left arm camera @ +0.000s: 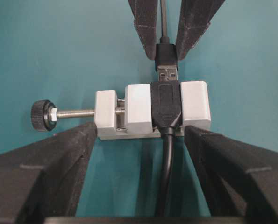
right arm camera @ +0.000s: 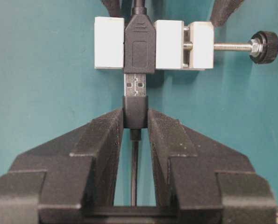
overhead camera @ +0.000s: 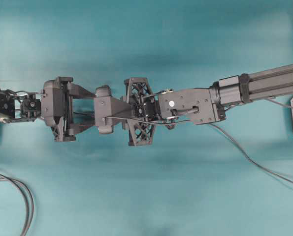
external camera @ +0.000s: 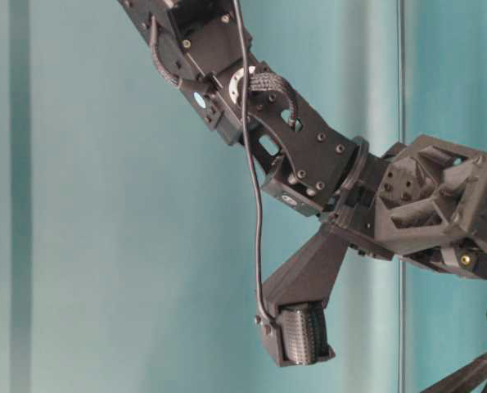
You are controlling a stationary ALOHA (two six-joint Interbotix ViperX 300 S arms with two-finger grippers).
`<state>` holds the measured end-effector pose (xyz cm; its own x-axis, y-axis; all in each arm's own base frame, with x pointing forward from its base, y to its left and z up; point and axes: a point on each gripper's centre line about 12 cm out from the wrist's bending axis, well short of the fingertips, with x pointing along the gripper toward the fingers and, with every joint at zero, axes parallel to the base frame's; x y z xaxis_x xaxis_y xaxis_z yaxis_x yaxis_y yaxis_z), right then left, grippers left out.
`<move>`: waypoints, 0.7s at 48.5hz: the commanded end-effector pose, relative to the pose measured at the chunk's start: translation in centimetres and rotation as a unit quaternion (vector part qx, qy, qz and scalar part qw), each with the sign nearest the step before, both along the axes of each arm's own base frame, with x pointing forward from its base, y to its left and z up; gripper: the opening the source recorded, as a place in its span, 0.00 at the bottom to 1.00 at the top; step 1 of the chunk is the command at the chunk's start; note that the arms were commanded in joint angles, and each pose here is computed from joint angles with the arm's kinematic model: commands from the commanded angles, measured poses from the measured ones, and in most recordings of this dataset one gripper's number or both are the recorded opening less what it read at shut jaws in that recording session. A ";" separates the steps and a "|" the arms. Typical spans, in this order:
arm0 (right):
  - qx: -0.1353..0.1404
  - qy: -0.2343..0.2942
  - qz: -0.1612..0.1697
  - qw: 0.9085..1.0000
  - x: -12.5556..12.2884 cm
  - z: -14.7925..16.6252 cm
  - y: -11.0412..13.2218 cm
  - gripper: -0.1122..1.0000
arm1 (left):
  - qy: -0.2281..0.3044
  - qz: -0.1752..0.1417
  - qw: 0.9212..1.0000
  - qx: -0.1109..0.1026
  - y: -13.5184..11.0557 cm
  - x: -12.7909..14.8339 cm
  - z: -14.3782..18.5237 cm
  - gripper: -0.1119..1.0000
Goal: Insert the USB cable into the female connector supported by the left arm.
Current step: 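Push the held plug leftward into the female USB socket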
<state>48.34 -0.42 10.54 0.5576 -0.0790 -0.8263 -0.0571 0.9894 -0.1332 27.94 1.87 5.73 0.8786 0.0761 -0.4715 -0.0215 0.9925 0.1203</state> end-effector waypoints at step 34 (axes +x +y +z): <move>-0.002 -0.067 0.008 0.998 1.7 3.7 0.0 0.29 | -0.029 0.003 1.000 -0.004 0.0 1.4 1.1 0.85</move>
